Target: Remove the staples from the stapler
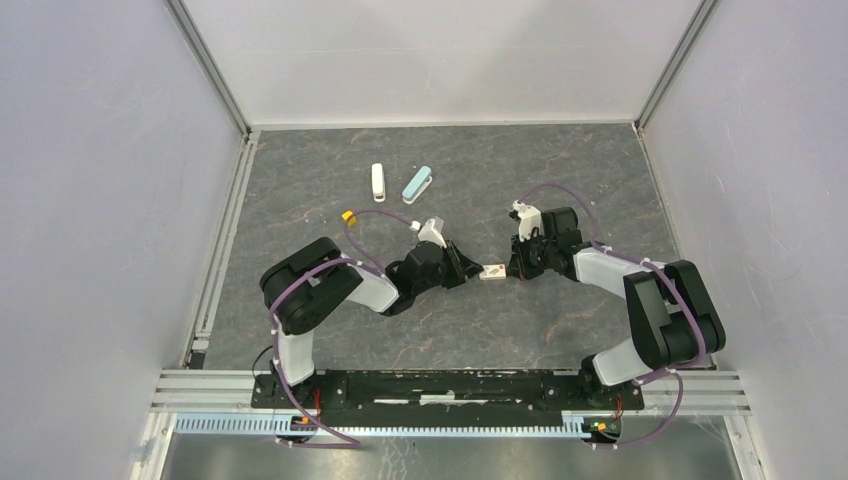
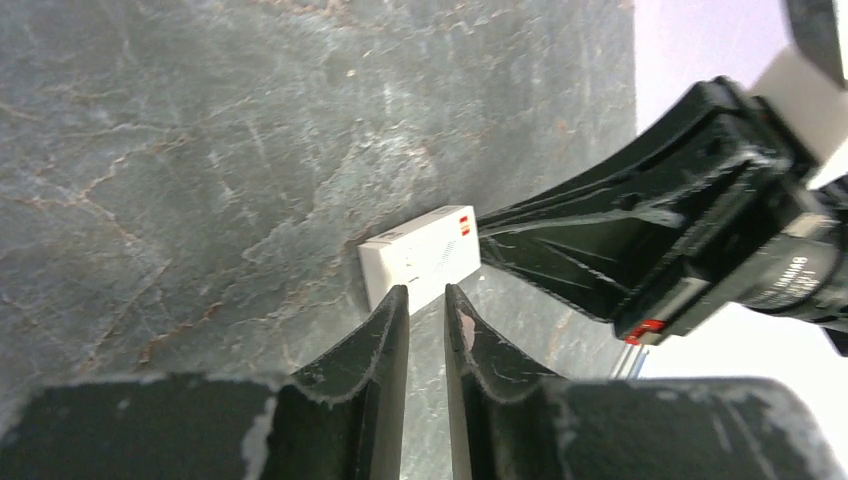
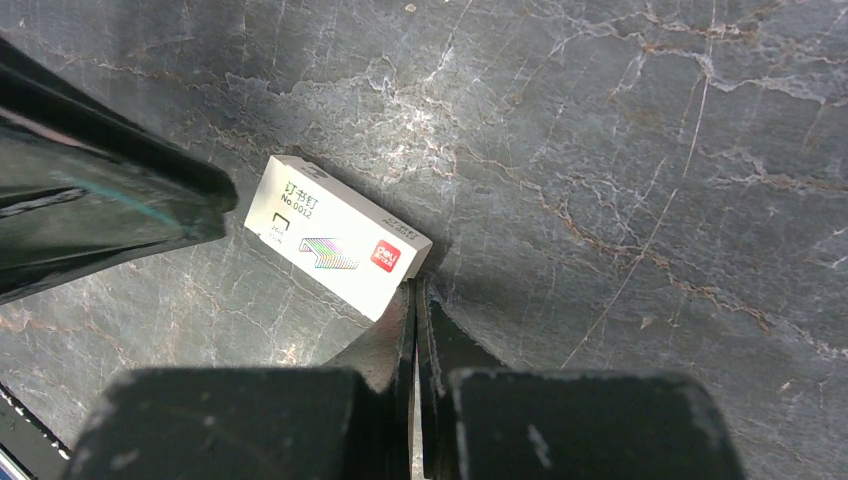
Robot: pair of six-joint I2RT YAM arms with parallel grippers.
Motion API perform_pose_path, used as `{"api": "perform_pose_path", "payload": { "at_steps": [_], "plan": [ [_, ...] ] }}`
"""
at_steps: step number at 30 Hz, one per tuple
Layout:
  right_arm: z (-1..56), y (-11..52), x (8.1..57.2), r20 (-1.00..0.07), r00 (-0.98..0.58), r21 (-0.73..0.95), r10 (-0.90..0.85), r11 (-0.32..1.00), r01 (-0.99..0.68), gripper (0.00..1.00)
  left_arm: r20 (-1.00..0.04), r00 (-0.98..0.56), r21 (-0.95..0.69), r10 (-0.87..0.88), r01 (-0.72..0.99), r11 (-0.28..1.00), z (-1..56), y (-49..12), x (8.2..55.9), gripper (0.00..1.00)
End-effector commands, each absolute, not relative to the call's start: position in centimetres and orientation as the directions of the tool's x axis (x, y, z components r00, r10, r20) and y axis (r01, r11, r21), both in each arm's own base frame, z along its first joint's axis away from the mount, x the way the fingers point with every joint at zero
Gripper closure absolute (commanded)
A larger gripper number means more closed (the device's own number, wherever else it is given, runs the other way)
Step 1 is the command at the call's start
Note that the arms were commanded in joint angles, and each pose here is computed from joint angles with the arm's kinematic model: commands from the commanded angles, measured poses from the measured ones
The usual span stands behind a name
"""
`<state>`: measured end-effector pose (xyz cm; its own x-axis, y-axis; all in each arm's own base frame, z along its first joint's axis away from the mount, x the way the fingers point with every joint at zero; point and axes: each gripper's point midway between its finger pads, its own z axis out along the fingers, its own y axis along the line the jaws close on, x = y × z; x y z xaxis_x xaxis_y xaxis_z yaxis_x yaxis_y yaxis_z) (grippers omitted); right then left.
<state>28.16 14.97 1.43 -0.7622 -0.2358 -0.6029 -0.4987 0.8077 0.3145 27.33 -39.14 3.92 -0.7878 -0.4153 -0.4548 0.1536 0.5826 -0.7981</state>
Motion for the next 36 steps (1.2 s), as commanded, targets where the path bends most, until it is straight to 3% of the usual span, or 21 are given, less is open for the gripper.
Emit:
{"api": "perform_pose_path", "payload": {
  "at_steps": [1, 5, 14, 36],
  "plan": [
    [0.3, 14.1, 27.8, -0.561, -0.785, 0.283, -0.262, 0.831, -0.48, 0.98, -0.509, -0.737, -0.796, -0.444, 0.207, 0.569, 7.4, -39.0, 28.0, 0.72],
    [0.2, 14.1, 27.8, -0.56, -0.786, 0.281, -0.263, 0.832, -0.479, 0.98, -0.536, -0.722, -0.777, -0.437, 0.219, 0.591, 7.9, -38.5, 28.2, 0.72],
    [0.2, 14.2, 27.9, -0.56, -0.785, 0.28, -0.264, 0.832, -0.479, 0.98, -0.555, -0.719, -0.738, -0.419, 0.192, 0.647, 6.2, -37.3, 28.1, 0.88],
    [0.2, 13.8, 28.1, -0.572, -0.768, 0.249, -0.289, 0.831, -0.498, 0.99, -0.593, -0.733, -0.668, -0.333, 0.217, 0.712, 4.7, -37.3, 27.5, 0.91]
  ]
}}
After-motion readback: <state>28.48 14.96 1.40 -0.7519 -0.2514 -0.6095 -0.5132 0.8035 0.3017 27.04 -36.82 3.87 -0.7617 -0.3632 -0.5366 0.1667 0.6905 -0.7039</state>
